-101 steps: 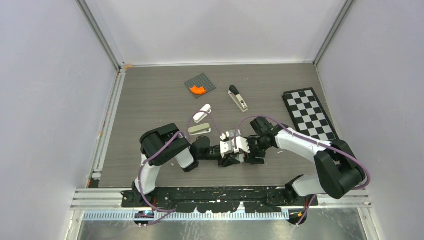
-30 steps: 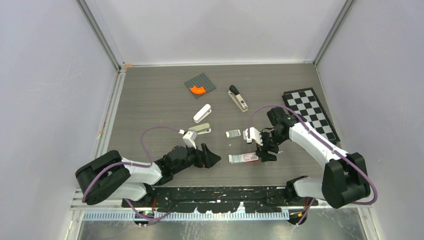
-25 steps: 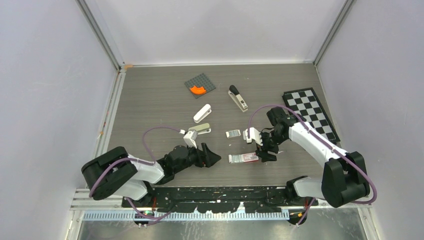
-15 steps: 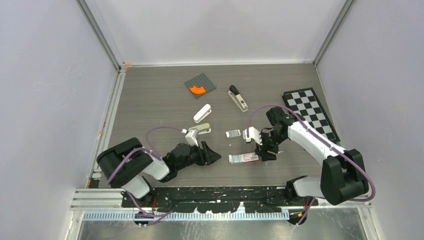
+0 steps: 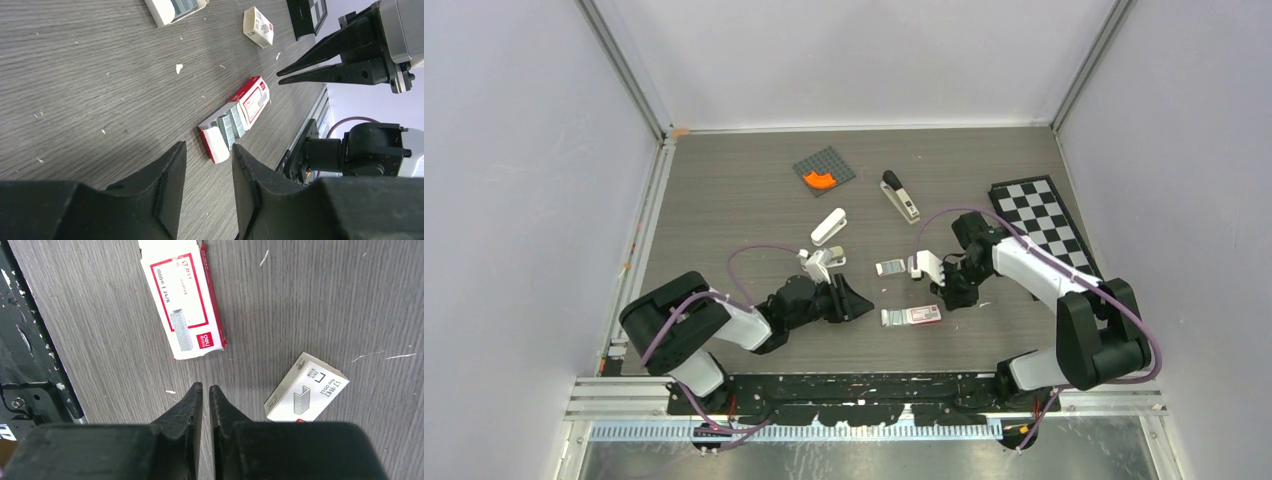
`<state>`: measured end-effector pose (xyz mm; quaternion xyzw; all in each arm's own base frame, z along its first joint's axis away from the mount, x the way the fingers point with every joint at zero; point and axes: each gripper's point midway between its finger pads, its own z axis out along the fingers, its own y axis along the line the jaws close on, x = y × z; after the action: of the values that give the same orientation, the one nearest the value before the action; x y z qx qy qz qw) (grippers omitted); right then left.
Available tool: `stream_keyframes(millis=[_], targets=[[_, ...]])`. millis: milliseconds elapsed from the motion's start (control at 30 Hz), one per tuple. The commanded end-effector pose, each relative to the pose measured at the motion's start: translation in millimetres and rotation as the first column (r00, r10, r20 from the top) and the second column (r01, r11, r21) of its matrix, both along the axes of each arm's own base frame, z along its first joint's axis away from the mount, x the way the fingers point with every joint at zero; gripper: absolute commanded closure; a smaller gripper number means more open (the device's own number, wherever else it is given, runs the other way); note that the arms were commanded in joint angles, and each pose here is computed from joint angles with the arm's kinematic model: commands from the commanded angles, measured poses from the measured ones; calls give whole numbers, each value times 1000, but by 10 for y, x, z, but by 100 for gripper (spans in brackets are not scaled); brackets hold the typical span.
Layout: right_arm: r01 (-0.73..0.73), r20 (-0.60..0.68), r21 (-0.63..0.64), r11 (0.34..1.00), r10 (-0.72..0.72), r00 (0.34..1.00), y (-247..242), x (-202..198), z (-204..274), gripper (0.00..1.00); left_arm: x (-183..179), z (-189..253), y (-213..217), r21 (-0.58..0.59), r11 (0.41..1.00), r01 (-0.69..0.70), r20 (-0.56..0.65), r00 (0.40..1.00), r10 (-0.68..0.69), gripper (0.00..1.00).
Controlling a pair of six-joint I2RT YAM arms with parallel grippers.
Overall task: Unload the staples from the stapler
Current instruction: Close the staple box at the center of the board.
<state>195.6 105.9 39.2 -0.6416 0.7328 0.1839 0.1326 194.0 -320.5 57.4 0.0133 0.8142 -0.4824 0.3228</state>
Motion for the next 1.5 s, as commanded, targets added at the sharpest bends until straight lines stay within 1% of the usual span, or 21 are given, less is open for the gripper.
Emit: stream_keyframes(millis=[0, 67, 167, 267, 633, 1467], targets=[[14, 14, -1, 1000, -14, 1000, 14, 101, 12, 87, -28, 22, -117, -19, 999, 33, -28, 999, -34, 62], [13, -4, -10, 1000, -13, 1000, 9, 91, -14, 91, -57, -6, -173, -16, 999, 50, -38, 998, -51, 63], [12, -21, -19, 1000, -12, 1000, 0, 78, -47, 92, -80, -63, -243, -9, 997, 71, -54, 996, -71, 70], [11, -24, -19, 1000, -12, 1000, 1, 74, -54, 92, -89, -94, -287, -15, 997, 81, -65, 995, -82, 72], [1, -38, -24, 1000, -2, 999, 25, 48, -104, 92, -128, -198, -358, -27, 995, 96, -91, 991, -99, 75], [-21, -58, -27, 999, 19, 998, 124, -4, -163, 92, -202, -230, -466, -37, 991, 128, -102, 986, -131, 83]])
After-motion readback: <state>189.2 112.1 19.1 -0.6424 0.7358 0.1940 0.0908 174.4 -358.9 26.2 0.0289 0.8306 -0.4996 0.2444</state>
